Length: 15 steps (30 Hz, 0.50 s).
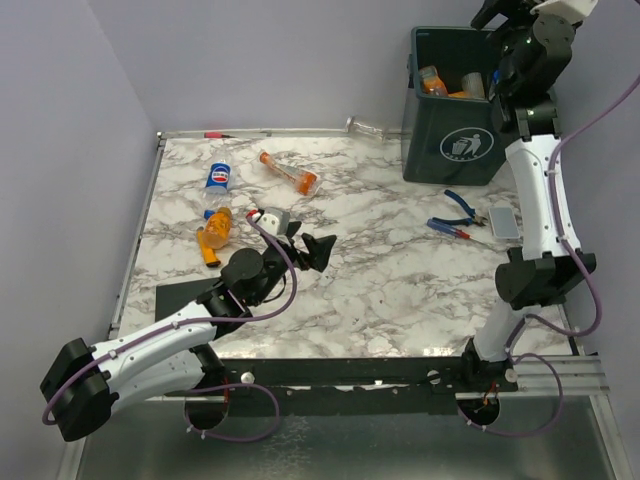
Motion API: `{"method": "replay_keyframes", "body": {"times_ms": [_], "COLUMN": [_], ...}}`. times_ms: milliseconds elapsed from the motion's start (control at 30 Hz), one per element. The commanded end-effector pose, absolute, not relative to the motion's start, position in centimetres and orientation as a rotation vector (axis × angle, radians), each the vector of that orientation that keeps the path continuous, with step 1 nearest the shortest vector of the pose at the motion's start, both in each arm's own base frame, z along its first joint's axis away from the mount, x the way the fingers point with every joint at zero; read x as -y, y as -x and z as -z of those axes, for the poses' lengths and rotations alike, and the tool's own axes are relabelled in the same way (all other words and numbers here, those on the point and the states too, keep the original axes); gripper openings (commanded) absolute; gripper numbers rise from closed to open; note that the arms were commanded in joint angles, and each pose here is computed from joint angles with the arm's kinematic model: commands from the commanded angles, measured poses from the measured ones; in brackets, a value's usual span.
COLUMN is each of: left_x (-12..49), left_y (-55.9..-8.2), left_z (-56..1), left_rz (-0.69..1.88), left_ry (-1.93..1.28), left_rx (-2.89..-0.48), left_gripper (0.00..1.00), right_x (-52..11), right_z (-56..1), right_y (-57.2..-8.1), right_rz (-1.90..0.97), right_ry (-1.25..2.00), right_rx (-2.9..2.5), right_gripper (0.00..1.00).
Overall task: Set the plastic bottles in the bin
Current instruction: Place the plastic bottle in the trash bin, then pick up the plastic bottle at the center of the board.
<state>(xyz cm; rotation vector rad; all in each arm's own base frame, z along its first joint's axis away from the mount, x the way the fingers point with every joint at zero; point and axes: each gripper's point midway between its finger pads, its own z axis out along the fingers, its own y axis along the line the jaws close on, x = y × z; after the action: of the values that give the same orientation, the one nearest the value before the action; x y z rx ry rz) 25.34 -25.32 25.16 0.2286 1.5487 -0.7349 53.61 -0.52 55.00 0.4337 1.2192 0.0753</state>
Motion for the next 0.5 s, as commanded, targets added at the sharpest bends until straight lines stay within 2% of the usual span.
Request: {"method": "replay_keyframes", "body": {"times_ms": [0, 167, 267, 467], "left_x": [25.2, 25.1, 25.2, 25.6], "left_y": [-25.5, -25.7, -25.7, -25.8], "left_z": [-26.9, -26.6, -26.3, -26.0], "left_rz": [0.722, 0.701, 0.695, 0.702], "left_ry": [-0.229, -0.234, -0.239, -0.253], "left_rx": [-1.513, -1.527, -1.536, -1.547], "left_gripper": [0.99, 0.99, 0.99, 0.99], "right_x": [-1.1, 4.1, 6.3, 8.9], "right_z": [-57.2, -51.7, -49.0, -45.6], "right_y": [-50.6, -51.8, -52.1, -53.7], "right_rz": [-0.171, -0.217, -0.237, -0.174], "right_ry": [-0.451, -0.649, -0.727, -0.828], "right_rx": [-1.199, -1.304, -1.318, -1.327], "right_gripper": [0.92, 0.61, 0.53, 0.45]}}
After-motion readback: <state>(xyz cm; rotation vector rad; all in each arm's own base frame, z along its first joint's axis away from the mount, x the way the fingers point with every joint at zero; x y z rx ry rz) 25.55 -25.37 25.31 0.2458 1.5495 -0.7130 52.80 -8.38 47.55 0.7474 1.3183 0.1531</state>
